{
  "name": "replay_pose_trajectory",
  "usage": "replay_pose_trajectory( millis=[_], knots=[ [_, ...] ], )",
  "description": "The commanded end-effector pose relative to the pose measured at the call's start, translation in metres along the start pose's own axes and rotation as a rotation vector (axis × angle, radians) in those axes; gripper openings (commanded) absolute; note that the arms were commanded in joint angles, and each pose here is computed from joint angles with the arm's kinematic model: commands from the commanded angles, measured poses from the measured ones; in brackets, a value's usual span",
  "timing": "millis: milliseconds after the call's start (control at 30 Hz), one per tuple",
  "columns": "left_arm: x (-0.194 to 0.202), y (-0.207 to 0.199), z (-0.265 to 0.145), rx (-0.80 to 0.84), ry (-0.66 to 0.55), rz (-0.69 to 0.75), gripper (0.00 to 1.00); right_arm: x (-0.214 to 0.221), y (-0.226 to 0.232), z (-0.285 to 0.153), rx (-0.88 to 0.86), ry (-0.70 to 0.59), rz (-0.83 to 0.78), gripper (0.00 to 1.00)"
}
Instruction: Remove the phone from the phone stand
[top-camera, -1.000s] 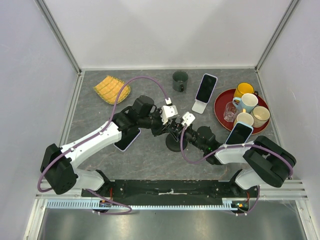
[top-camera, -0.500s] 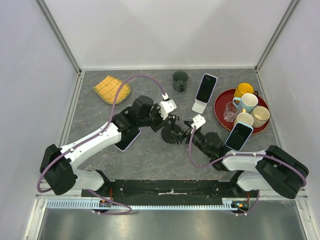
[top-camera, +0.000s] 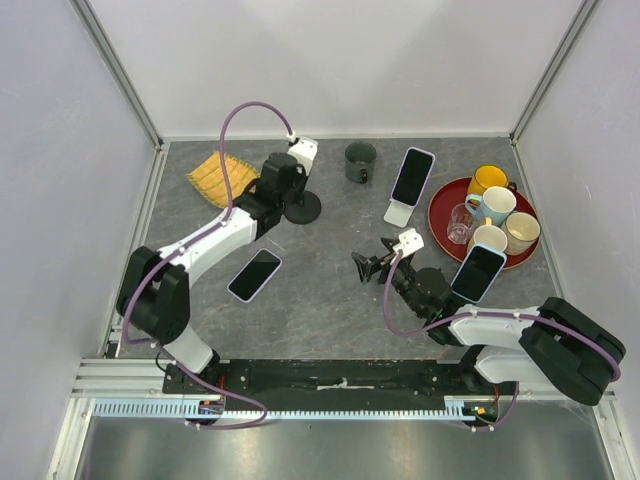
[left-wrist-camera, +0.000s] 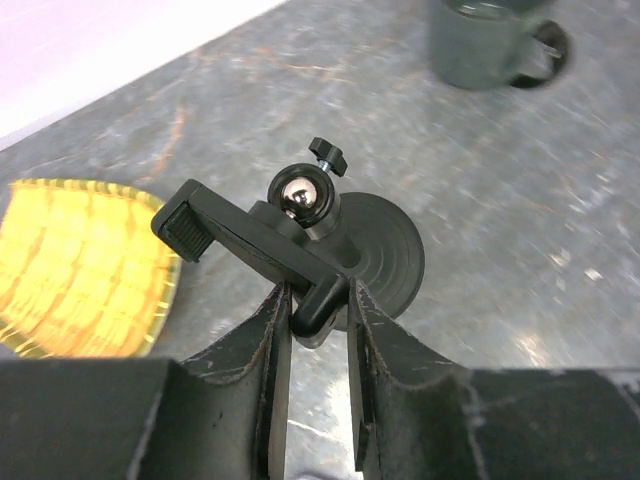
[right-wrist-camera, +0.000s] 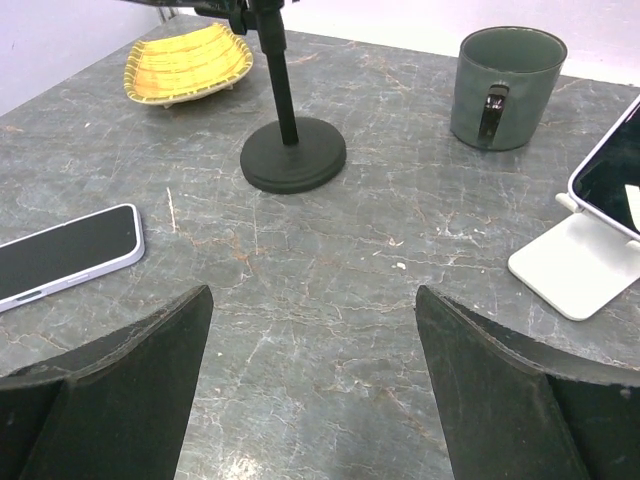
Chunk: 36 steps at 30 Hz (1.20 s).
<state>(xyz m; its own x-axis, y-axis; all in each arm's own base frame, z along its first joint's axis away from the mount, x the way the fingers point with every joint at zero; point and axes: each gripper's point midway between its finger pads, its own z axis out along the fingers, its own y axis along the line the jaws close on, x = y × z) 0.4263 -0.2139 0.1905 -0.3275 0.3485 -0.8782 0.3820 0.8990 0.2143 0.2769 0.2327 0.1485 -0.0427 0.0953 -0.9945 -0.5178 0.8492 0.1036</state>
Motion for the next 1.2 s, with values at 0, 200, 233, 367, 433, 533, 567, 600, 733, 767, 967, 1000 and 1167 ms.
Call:
replay_pose_trajectory(
  millis=[0, 200, 233, 367, 433, 533, 567, 600, 733, 767, 967, 1000, 1167],
  knots=[
    [-0.025, 0.054, 0.02, -0.224, -0.047, -0.085, 0.02, -0.015, -0.003, -0.002, 0.023, -0.059, 0.024, 0.9],
    [-0.021, 0.064, 0.032, -0.256, -0.004, -0.096, 0.02, -0.013, -0.004, -0.001, 0.026, -0.05, 0.023, 0.9],
    [-0.02, 0.062, 0.035, -0.252, 0.001, -0.098, 0.02, -0.014, -0.003, 0.0, 0.026, -0.052, 0.022, 0.9],
    [-0.024, 0.058, 0.035, -0.232, -0.007, -0.133, 0.1, -0.013, -0.003, 0.0, 0.021, -0.047, 0.023, 0.9],
    [-0.031, 0.058, 0.033, -0.227, -0.018, -0.151, 0.16, -0.012, -0.001, 0.0, 0.017, -0.045, 0.026, 0.9],
    [-0.041, 0.058, 0.028, -0.215, -0.038, -0.163, 0.36, -0.012, 0.002, 0.001, 0.002, -0.042, 0.031, 0.9],
    [-0.046, 0.059, 0.025, -0.214, -0.05, -0.167, 0.48, -0.011, 0.004, 0.001, -0.009, -0.039, 0.031, 0.9],
    [-0.048, 0.06, 0.023, -0.216, -0.054, -0.168, 0.52, -0.011, 0.004, 0.002, -0.01, -0.038, 0.032, 0.9],
    [-0.065, 0.065, 0.013, -0.223, -0.089, -0.177, 0.68, -0.009, 0.004, 0.002, -0.012, -0.029, 0.029, 0.9],
    [-0.067, 0.065, 0.012, -0.219, -0.094, -0.184, 0.72, -0.01, 0.005, 0.002, -0.015, -0.03, 0.03, 0.9],
    [-0.103, 0.071, -0.026, -0.2, -0.181, -0.278, 0.78, -0.014, 0.009, 0.002, -0.035, -0.028, 0.035, 0.92],
    [-0.114, 0.075, -0.042, -0.2, -0.213, -0.296, 0.78, -0.016, 0.01, 0.002, -0.037, -0.027, 0.039, 0.92],
    [-0.136, 0.082, -0.104, -0.164, -0.297, -0.39, 0.83, -0.03, 0.012, 0.001, -0.04, -0.016, 0.047, 0.98]
  ],
)
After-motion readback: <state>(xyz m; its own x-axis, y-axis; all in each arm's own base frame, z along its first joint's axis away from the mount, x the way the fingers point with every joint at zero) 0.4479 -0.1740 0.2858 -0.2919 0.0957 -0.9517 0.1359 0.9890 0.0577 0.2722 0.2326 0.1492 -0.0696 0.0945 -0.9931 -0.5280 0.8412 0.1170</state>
